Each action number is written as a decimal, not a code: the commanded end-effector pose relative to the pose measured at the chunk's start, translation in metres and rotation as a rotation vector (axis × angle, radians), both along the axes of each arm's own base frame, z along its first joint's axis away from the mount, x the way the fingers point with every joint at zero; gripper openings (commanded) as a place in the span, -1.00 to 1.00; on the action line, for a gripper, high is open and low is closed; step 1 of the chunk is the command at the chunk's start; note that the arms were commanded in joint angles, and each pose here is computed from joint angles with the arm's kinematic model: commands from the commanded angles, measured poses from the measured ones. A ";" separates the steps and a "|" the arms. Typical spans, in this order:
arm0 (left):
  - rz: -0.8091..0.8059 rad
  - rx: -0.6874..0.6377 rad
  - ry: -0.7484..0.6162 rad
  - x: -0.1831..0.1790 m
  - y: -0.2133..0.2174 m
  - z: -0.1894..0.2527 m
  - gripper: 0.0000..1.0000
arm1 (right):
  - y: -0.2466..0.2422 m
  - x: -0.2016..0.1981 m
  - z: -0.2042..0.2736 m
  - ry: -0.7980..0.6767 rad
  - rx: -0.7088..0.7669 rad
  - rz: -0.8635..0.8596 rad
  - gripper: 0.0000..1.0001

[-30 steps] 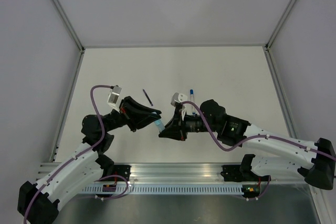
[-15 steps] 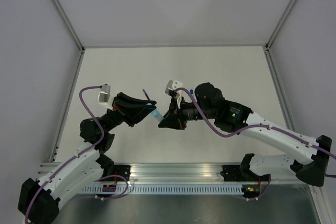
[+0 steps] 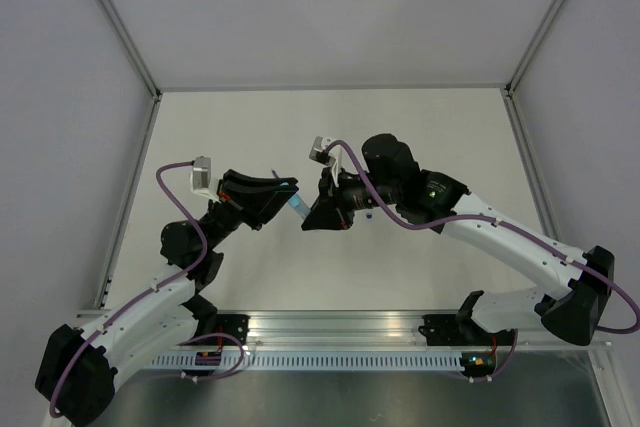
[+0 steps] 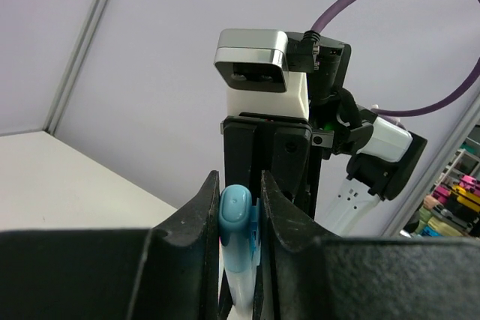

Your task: Insert the pens into the pen caps

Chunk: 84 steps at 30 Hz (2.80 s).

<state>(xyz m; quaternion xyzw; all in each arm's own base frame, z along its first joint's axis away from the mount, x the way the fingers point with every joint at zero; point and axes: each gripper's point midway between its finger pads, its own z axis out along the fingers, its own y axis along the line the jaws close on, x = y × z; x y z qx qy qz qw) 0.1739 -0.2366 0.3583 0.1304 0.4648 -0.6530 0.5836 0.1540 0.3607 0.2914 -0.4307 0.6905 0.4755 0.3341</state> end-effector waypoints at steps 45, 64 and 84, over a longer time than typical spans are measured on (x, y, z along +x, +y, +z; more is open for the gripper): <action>-0.045 0.362 0.212 -0.011 -0.030 0.003 0.99 | -0.052 0.043 -0.041 0.021 0.230 -0.256 -1.00; 0.639 0.617 0.532 0.067 0.060 -0.162 0.99 | -0.071 0.171 -0.214 0.316 -0.047 -0.948 -1.00; 0.689 0.653 0.554 0.069 0.070 -0.169 0.99 | -0.094 0.202 -0.253 0.311 -0.226 -1.168 -0.13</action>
